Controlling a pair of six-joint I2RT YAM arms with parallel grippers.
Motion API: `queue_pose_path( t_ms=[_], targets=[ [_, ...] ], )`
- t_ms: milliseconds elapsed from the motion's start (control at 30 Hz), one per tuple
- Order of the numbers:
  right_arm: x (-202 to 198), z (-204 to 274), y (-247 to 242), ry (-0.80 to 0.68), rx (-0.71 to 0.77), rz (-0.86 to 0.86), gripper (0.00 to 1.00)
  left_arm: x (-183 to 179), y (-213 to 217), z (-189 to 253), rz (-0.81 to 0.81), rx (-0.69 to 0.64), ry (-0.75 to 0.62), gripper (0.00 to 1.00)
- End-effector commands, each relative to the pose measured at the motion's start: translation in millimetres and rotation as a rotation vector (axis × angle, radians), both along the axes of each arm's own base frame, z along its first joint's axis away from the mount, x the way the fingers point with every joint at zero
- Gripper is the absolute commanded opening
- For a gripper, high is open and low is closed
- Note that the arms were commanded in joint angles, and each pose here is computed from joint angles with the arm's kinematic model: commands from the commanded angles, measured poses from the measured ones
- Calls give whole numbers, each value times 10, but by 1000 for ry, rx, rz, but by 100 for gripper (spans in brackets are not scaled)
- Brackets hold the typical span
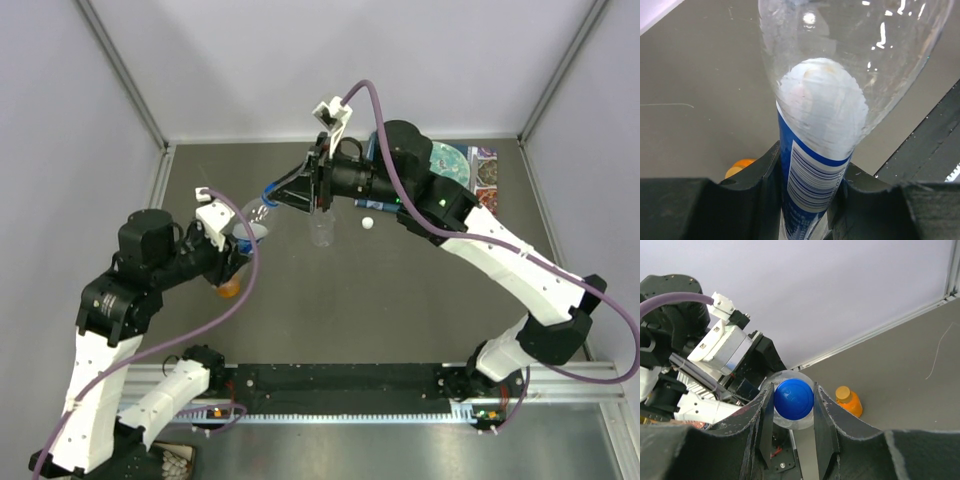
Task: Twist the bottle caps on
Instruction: Screw the bottle cap onto the plastic bottle.
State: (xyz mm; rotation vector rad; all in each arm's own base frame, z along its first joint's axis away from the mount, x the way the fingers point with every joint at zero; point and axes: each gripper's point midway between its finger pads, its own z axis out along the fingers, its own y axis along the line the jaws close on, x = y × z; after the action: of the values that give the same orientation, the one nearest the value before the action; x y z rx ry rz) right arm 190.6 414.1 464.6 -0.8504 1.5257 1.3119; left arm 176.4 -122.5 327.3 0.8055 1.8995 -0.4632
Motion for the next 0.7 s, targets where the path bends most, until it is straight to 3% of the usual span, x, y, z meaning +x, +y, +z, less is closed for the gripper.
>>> queue_pose_path(
  t_ms=[0,533,667],
  targets=[
    [-254,-567,119,199,-150,52,0,330,116,854,170,-151,-297,0],
    [-176,-812,304,439,-168,-90,0,492,493,871,360,-67,-430,0],
    [-124,-828,330,442,-191,-150,0,521,535,867,382,-62,-458,0]
  ],
)
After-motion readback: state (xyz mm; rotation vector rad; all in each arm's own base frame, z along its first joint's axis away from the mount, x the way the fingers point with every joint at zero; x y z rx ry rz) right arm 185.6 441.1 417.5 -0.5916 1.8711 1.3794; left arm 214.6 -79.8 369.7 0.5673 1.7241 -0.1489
